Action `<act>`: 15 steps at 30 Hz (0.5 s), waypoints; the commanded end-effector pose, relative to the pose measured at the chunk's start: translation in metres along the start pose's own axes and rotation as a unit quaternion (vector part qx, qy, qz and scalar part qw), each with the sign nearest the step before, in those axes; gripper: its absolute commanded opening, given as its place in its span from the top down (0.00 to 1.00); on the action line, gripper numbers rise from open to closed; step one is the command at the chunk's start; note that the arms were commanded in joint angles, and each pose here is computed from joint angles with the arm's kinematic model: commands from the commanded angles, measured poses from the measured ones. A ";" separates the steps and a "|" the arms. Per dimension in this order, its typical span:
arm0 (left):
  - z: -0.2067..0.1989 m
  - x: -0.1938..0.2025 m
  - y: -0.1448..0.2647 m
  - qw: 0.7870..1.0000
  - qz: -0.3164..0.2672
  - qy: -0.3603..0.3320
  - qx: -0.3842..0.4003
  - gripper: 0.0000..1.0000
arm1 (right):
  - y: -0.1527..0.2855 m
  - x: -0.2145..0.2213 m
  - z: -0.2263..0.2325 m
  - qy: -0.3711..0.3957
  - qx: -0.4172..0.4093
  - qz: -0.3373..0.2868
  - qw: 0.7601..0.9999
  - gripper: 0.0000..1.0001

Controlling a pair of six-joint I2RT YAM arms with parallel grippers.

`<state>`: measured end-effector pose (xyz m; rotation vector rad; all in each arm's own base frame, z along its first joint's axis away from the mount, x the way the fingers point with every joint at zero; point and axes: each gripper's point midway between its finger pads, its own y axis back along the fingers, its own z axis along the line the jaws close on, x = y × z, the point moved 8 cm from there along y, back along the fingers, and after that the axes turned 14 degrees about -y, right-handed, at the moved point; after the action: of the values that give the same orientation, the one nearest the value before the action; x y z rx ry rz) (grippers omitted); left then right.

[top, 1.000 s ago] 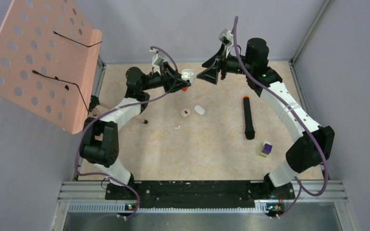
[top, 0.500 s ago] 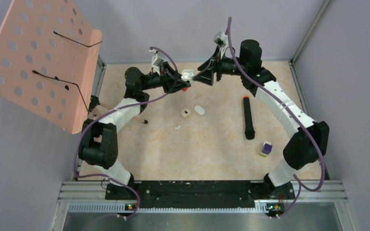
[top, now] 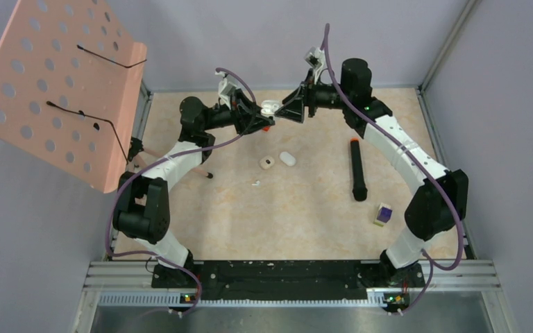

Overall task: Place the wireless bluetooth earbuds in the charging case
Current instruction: Place the earbud in the charging case.

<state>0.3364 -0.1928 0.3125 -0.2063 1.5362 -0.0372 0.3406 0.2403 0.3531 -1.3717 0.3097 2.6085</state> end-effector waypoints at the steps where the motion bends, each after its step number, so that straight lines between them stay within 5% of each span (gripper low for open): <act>1: -0.011 -0.019 0.000 0.999 -0.013 -0.049 0.018 1.00 | -0.003 -0.020 0.010 0.030 -0.011 -0.025 0.999 0.30; 8: -0.007 -0.017 0.001 0.999 -0.011 -0.041 0.002 1.00 | 0.020 -0.015 0.021 0.047 -0.070 0.011 0.996 0.23; 15: 0.003 -0.011 0.011 0.999 -0.014 -0.011 -0.042 1.00 | 0.049 0.021 -0.002 0.101 -0.013 0.035 0.994 0.27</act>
<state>0.3388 -0.1898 0.3085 -0.2217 1.5504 -0.0176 0.3326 0.2098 0.3432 -1.4518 0.2985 2.6413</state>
